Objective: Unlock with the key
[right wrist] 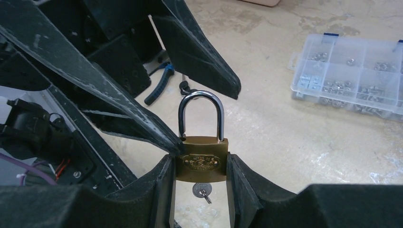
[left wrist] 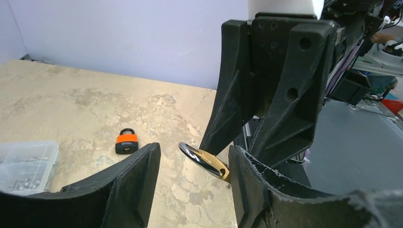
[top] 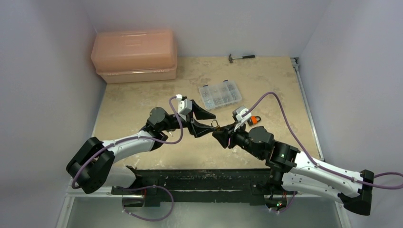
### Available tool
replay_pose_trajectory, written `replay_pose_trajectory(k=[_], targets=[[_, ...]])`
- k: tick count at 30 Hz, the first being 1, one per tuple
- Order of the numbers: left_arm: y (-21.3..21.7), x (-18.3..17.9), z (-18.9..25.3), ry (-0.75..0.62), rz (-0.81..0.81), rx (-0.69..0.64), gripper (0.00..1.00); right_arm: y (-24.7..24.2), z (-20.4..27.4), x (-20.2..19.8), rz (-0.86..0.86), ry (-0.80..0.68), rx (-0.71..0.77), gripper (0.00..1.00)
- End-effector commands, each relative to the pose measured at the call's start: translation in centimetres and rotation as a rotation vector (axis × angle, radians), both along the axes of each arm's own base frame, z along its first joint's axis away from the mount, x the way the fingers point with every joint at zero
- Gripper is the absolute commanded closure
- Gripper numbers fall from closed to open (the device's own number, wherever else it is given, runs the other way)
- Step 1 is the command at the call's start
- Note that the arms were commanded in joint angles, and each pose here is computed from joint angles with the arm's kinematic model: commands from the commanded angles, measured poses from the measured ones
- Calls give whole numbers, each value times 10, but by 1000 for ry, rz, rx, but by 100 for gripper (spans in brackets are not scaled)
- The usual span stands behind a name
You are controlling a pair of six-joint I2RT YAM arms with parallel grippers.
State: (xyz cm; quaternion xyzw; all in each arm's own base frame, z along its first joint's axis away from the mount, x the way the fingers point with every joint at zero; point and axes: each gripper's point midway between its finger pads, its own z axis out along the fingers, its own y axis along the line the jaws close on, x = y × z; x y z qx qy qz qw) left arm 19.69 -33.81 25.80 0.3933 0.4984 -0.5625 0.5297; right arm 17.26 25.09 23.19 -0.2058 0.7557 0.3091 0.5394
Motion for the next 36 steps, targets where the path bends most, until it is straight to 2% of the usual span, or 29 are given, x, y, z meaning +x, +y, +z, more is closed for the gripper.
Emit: replay_pose_trajectory(k=[1, 4, 10, 14, 16, 20, 26, 36], targets=[[-6, -3, 14, -57, -31, -13, 45, 4, 61, -1, 17, -91, 152, 100], [-6, -4, 16, -64, -38, -19, 55, 2, 65, -1, 18, -99, 159, 100], [-5, -6, 18, -76, -45, -30, 84, 1, 63, -1, 14, -98, 154, 100], [-4, -8, 19, -77, -51, -35, 95, -3, 64, -1, 1, -102, 161, 100], [-4, -9, 20, -81, -54, -42, 98, -5, 67, -1, -3, -106, 168, 100], [-4, -12, 21, -92, -66, -48, 99, -6, 70, -4, 10, -106, 179, 100], [-1, -16, 21, -132, -73, -42, 67, -9, 90, -18, 70, -121, 257, 100], [3, -9, 23, -192, -8, -14, 64, -16, 101, -33, 115, -112, 316, 100]])
